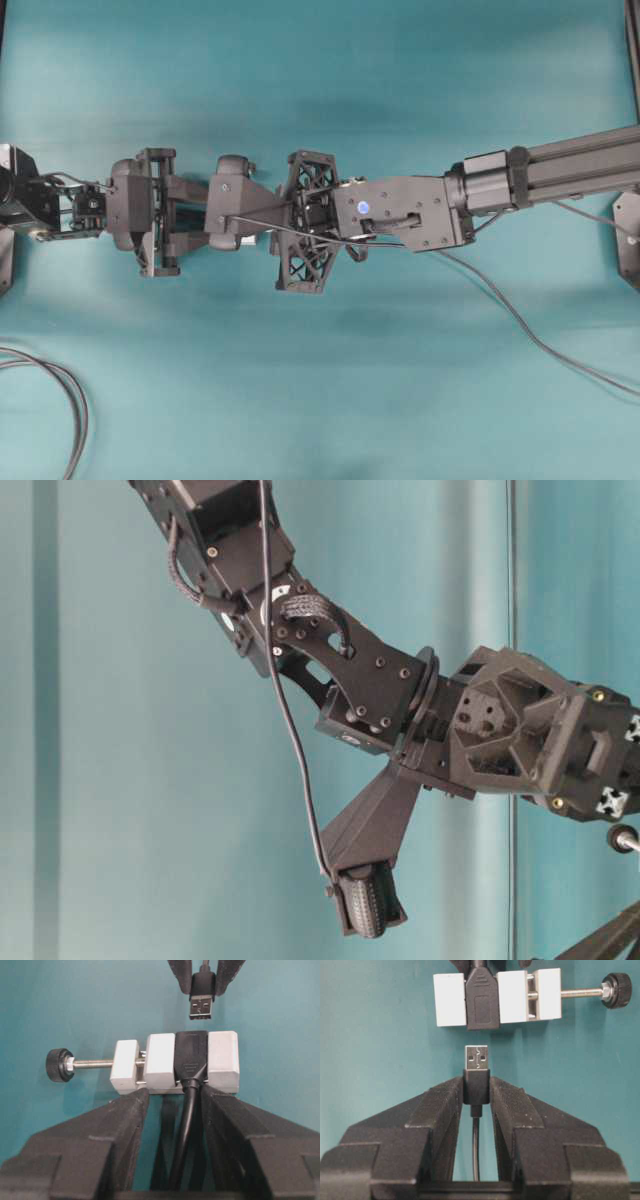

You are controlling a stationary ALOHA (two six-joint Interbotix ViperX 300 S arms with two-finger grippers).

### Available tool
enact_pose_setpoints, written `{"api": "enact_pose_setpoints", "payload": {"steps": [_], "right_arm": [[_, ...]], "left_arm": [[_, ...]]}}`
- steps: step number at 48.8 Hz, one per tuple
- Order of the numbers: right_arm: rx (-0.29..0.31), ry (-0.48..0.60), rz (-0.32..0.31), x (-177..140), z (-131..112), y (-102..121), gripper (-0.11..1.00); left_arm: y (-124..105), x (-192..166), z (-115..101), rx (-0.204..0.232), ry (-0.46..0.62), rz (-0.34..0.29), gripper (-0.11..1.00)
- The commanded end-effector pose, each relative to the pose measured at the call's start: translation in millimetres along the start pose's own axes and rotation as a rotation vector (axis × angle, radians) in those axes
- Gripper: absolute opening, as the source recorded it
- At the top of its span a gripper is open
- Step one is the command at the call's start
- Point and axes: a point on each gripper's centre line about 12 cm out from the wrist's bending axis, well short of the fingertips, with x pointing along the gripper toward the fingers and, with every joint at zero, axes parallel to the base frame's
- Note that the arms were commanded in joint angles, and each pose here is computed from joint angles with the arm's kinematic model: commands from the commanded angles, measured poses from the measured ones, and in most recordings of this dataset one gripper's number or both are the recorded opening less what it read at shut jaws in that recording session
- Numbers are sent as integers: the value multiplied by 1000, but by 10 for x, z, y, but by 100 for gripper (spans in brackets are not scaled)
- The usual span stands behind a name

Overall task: Insert the USB cable into the female connector supported by the left arm.
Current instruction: 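Align the USB plug with the clamped female connector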

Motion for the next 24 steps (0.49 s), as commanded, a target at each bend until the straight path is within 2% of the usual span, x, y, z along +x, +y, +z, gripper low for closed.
{"api": "enact_pose_setpoints", "payload": {"steps": [1, 9, 24], "right_arm": [[7, -43, -4, -116, 129, -46, 22], [17, -40, -11, -107, 126, -113, 22], [10, -57, -4, -67, 142, -93, 22]], "left_arm": [[63, 14, -25, 12, 22, 22, 45], [34, 6, -35, 14, 32, 11, 45], [-13, 28, -12, 15, 27, -4, 45]]}}
